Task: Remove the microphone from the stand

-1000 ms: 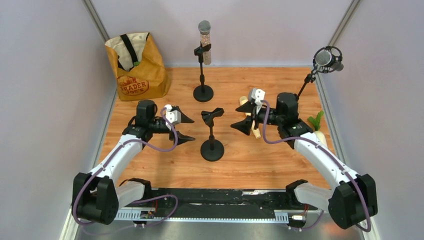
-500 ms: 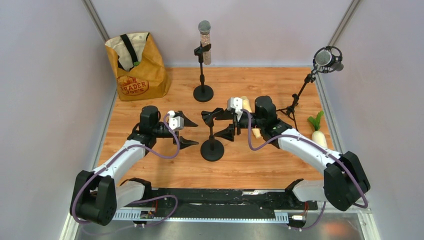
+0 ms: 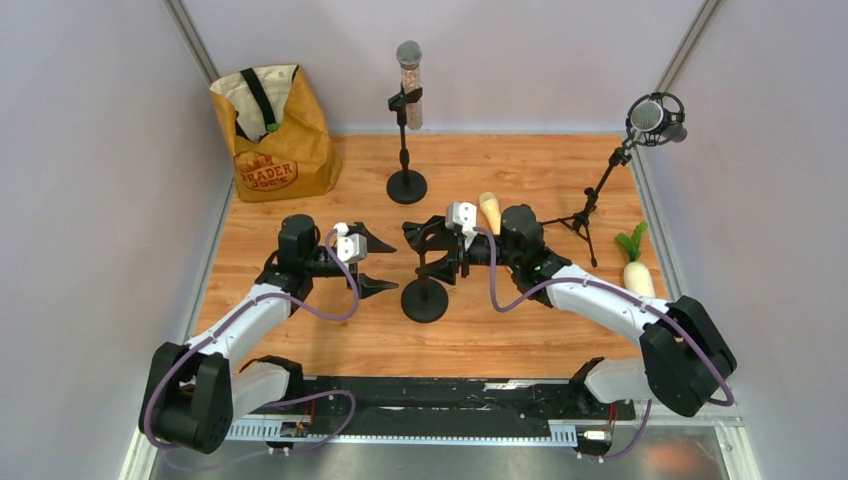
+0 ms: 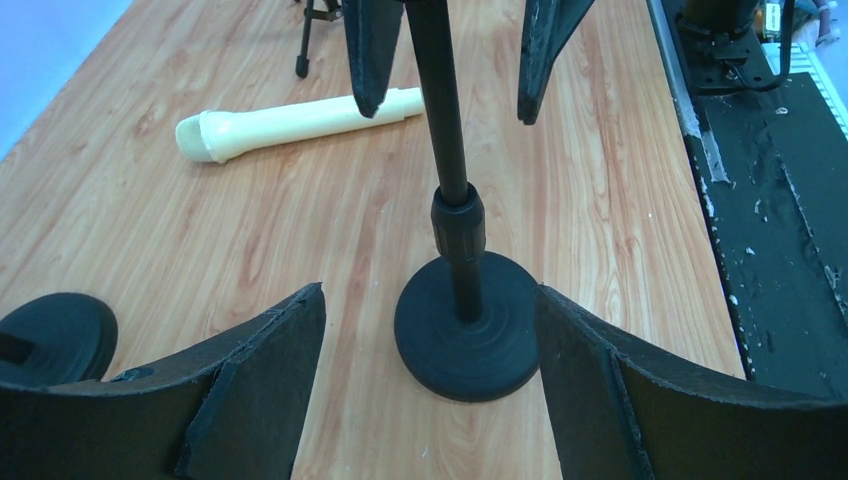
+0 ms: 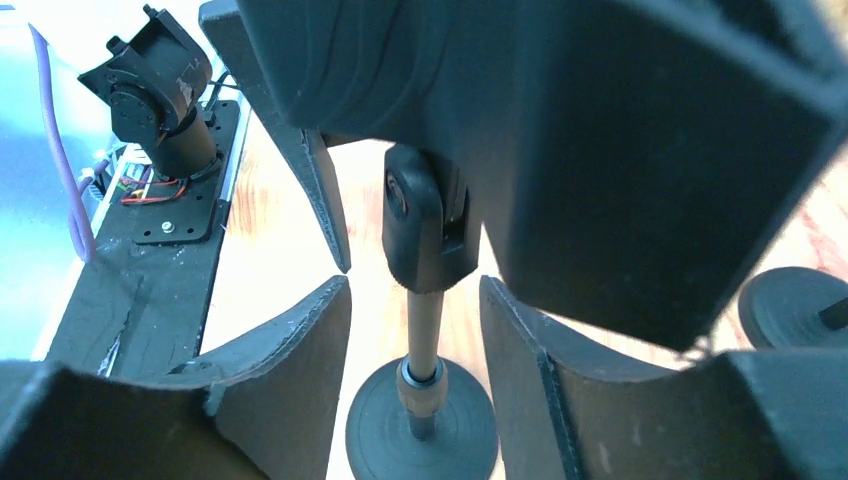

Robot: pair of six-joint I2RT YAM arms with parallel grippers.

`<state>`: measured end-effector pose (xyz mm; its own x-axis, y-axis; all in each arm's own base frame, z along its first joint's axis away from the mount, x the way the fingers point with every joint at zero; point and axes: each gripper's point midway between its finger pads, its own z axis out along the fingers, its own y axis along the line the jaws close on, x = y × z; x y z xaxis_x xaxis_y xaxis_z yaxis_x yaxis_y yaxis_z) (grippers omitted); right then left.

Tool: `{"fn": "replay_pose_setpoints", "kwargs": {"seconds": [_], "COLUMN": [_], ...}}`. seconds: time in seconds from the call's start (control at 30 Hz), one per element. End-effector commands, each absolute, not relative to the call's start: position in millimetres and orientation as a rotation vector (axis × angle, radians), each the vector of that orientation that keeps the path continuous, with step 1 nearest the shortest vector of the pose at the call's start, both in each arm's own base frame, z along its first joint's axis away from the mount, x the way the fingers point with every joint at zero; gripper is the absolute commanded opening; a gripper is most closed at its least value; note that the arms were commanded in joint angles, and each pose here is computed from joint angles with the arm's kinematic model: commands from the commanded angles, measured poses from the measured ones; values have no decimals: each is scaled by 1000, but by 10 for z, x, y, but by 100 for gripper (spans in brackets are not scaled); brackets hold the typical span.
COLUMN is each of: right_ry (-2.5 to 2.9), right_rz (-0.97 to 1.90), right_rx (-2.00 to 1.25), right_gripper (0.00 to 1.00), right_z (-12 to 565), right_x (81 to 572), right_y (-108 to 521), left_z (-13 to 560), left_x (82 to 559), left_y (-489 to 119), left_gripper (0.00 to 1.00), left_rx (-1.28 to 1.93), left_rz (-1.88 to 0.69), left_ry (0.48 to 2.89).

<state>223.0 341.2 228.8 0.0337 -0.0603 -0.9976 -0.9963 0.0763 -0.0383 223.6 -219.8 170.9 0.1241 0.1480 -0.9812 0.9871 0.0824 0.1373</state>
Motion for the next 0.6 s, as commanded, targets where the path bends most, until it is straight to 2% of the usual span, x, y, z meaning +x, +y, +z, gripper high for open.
{"fn": "replay_pose_setpoints", "kwargs": {"seconds": [0.0, 0.2, 0.4, 0.57], "right_ry": [1239, 1226, 1212, 1185], "right_rz": [1116, 1126, 1126, 1096], "right_rx": [-1191, -1193, -1196, -1211], "right_gripper": [51, 30, 0, 0], "right_z": [2321, 2391, 2556, 2756], "right_x": [2216, 2179, 2161, 2152], "right_y": [3464, 3453, 3444, 3419], "left_z": [1792, 1782, 1807, 1975], "left_x": [2244, 2248, 2248, 2295], "left_y": [-2217, -2217, -2223, -2268], "left_gripper": [83, 83, 83, 83], "left_rx": [1300, 1298, 1300, 1395], "left_rz": [-960, -955, -967, -919], "left_ry": [1211, 1204, 1201, 1157]}}
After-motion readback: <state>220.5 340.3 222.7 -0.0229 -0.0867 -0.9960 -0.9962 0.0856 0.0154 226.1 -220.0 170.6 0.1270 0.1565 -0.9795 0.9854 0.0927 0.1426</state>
